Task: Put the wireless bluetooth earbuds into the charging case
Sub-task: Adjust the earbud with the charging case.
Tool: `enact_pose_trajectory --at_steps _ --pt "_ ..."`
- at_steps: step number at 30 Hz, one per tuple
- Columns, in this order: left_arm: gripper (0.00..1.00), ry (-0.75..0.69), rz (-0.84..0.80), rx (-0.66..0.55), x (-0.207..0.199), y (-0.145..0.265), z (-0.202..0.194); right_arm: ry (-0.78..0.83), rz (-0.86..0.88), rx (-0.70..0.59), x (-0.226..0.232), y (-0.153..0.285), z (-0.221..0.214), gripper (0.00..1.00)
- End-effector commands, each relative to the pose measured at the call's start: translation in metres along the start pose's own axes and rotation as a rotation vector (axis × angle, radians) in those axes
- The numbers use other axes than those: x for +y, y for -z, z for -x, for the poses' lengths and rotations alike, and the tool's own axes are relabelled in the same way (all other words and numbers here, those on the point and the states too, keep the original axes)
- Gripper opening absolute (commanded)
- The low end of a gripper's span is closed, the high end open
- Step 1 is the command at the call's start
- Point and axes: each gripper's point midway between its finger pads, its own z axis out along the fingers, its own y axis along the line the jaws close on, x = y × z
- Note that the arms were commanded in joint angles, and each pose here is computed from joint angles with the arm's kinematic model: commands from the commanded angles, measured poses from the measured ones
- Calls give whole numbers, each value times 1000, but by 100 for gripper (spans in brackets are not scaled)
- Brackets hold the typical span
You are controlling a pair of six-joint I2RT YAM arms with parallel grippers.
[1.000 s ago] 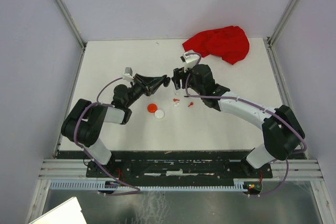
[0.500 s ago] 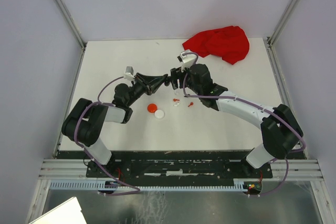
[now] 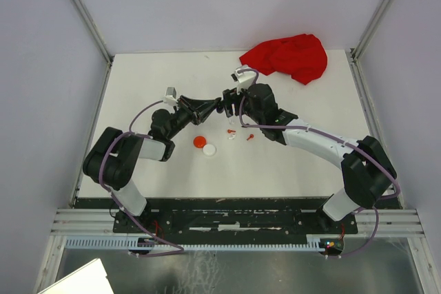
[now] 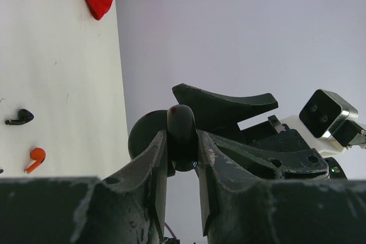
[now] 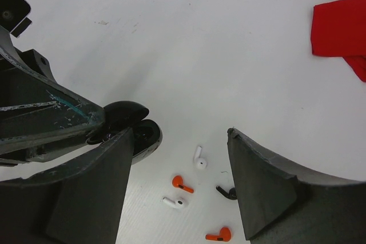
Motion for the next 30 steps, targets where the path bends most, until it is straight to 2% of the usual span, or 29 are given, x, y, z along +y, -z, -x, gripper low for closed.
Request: enact_pose_trajectory --at_steps 1,30 --pt "3 -70 -73 22 -19 -6 -3 -3 22 -77 8 -1 30 74" --pt "3 -71 -86 29 -24 -4 -5 29 84 -81 18 1 32 75"
